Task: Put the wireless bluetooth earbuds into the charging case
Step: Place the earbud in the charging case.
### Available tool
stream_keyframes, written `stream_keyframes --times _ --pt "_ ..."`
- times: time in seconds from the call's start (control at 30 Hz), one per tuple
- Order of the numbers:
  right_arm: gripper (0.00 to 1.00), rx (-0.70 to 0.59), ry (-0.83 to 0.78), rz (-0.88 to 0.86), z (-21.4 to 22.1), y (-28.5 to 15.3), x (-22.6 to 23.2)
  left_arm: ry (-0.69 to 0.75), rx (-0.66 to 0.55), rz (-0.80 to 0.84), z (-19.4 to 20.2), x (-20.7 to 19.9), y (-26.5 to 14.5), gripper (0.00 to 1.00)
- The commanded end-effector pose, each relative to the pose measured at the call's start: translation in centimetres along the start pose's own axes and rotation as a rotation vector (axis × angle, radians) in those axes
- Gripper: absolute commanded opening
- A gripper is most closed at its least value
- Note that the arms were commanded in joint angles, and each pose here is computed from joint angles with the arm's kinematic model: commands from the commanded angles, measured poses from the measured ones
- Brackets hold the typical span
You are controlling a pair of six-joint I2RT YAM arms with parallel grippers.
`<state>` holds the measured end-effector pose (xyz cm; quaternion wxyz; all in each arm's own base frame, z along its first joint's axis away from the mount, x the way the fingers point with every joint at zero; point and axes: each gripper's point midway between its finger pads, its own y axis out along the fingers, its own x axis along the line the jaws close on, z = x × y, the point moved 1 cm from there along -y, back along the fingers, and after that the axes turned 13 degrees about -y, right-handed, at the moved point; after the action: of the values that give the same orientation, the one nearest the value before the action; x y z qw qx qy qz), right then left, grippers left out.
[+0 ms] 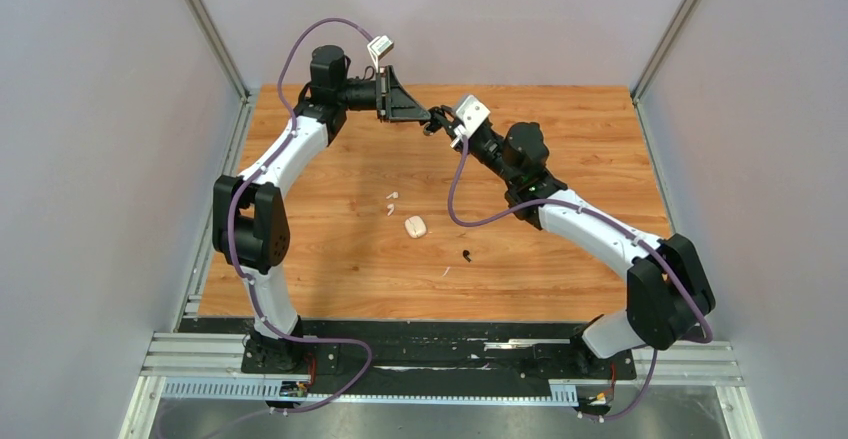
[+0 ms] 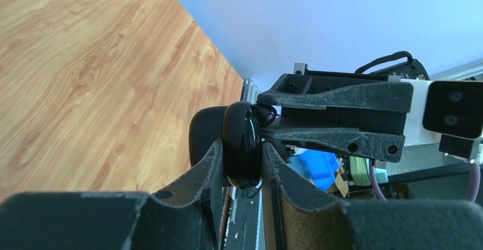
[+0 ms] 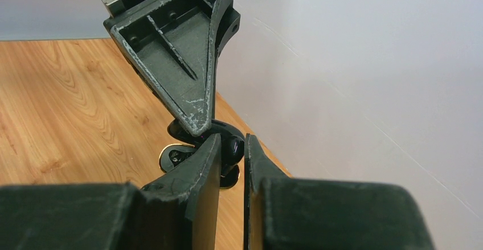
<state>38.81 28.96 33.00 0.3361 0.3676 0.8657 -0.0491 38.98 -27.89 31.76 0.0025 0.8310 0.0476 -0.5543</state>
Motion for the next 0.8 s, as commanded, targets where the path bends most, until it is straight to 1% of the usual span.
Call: stream_keyframes --times 0.0,0.4,0.7,0.77 --pt "0.00 -0.046 -0.039 0.002 -0.6 0.4 0.0 0.040 0.025 0.040 0.2 -1.1 0.0 0.00" --pt "0.00 -0.076 -0.125 0.045 -0.6 0.6 -0.6 0.030 0.033 0.050 0.2 -1.0 0.1 0.00" --pt "0.00 -0.069 -0.140 0.029 0.1 0.5 0.0 0.038 0.035 0.056 0.2 -1.1 0.1 0.00" --pt "0.05 -0.053 -0.131 0.020 0.5 0.4 0.3 0.038 0.035 0.056 0.2 -1.0 0.1 0.00"
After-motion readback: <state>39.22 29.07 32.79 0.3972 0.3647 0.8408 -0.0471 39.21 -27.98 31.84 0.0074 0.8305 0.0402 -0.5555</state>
